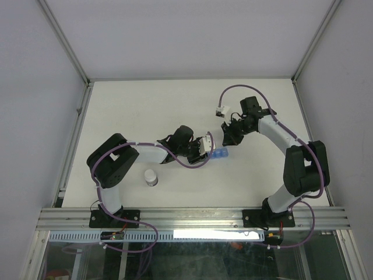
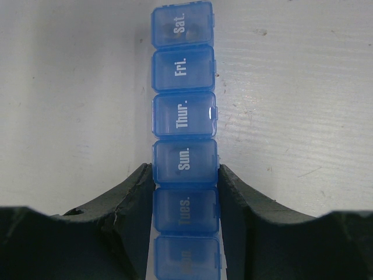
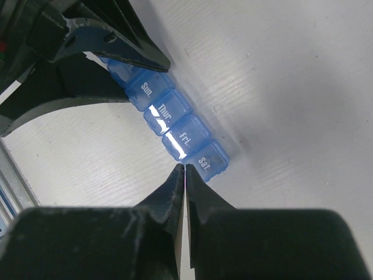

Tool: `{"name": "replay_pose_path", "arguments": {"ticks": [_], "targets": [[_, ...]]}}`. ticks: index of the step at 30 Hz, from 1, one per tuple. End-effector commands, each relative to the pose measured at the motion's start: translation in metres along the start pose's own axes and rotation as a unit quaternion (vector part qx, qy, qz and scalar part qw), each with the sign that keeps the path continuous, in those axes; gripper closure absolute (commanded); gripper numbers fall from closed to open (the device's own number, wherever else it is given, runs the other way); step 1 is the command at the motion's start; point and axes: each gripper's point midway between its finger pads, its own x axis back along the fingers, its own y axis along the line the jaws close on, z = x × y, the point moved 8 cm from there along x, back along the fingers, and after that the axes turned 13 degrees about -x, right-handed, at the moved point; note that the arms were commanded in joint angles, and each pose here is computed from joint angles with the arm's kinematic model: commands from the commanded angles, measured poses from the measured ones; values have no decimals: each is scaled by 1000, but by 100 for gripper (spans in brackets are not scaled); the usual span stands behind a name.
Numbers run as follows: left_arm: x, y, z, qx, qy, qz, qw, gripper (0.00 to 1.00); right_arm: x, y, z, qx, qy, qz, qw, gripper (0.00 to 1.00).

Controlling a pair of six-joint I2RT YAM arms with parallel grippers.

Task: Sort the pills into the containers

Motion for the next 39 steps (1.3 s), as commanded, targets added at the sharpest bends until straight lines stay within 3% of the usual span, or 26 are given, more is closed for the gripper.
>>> {"name": "replay_pose_path", "arguments": {"ticks": [1,5,8,18,22,29,32,35,39], "targets": [[-1,-5,-6,4,-9,22,1000,69,-18,-10,18,-7,34,22,999,95],[-1,-5,-7,4,-10,24,1000,69,-45,-33,44,-43,104,57,992,96],[-1,-5,-6,4,-9,23,1000,69,-49,-40,49,-46,116,72,990,96],[0,-4,-9,7,-12,21,1000,64,-1,6,0,15,2,-47,999,89],[1,3,-17,27,-17,4,999,46,26,21,-9,36,-42,-51,997,78],[19,31,-73,83,-86,-37,992,23,72,32,-3,47,-116,-36,991,67],[45,43,-95,113,-135,-64,982,3,104,36,2,59,-164,-6,985,61],[88,61,-111,170,-212,-77,959,1,142,47,7,82,-225,35,970,48],[148,69,-134,240,-295,-87,921,1,181,64,5,110,-282,94,948,22]]}}
